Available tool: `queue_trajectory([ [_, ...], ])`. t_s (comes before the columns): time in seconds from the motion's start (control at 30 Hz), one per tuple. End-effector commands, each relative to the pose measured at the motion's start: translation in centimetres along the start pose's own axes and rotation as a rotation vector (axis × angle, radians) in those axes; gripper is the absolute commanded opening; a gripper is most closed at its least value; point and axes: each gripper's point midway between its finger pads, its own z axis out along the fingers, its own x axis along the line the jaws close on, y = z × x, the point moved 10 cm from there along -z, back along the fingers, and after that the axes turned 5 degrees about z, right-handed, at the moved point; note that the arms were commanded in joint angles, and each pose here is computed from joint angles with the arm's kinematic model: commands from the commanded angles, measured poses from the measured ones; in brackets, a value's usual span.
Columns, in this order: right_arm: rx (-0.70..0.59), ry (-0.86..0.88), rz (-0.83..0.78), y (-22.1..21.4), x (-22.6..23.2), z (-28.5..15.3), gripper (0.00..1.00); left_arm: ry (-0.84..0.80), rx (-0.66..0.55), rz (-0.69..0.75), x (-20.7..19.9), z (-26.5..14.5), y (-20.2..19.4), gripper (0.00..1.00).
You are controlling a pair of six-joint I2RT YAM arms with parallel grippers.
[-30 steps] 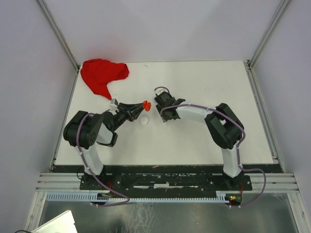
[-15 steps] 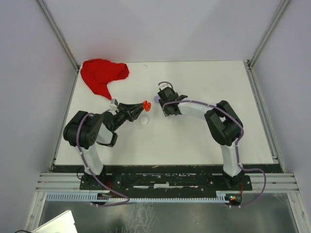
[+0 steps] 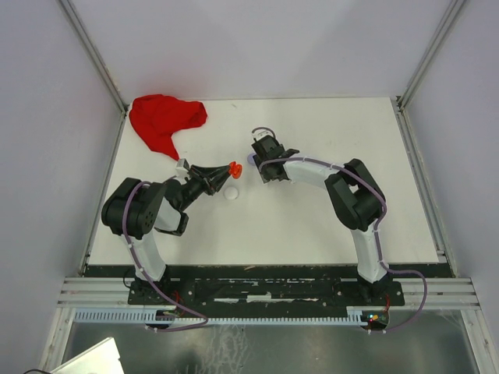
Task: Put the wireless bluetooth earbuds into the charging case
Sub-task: Pick up the earbud from the center of the board.
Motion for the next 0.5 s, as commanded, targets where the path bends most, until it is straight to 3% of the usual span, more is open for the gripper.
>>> queue_trajectory([
  [0.0,-0.022,0.005,-0.004,1.3,0.2,0.5,0.68,-0.185,0.02,0.117,-2.6,-0.4,-0.4,0.03],
  [0.47,-0.039,0.009,-0.014,3.2,0.7,1.4,0.68,-0.185,0.012,0.12,-2.7,-0.7,-0.1,0.03],
])
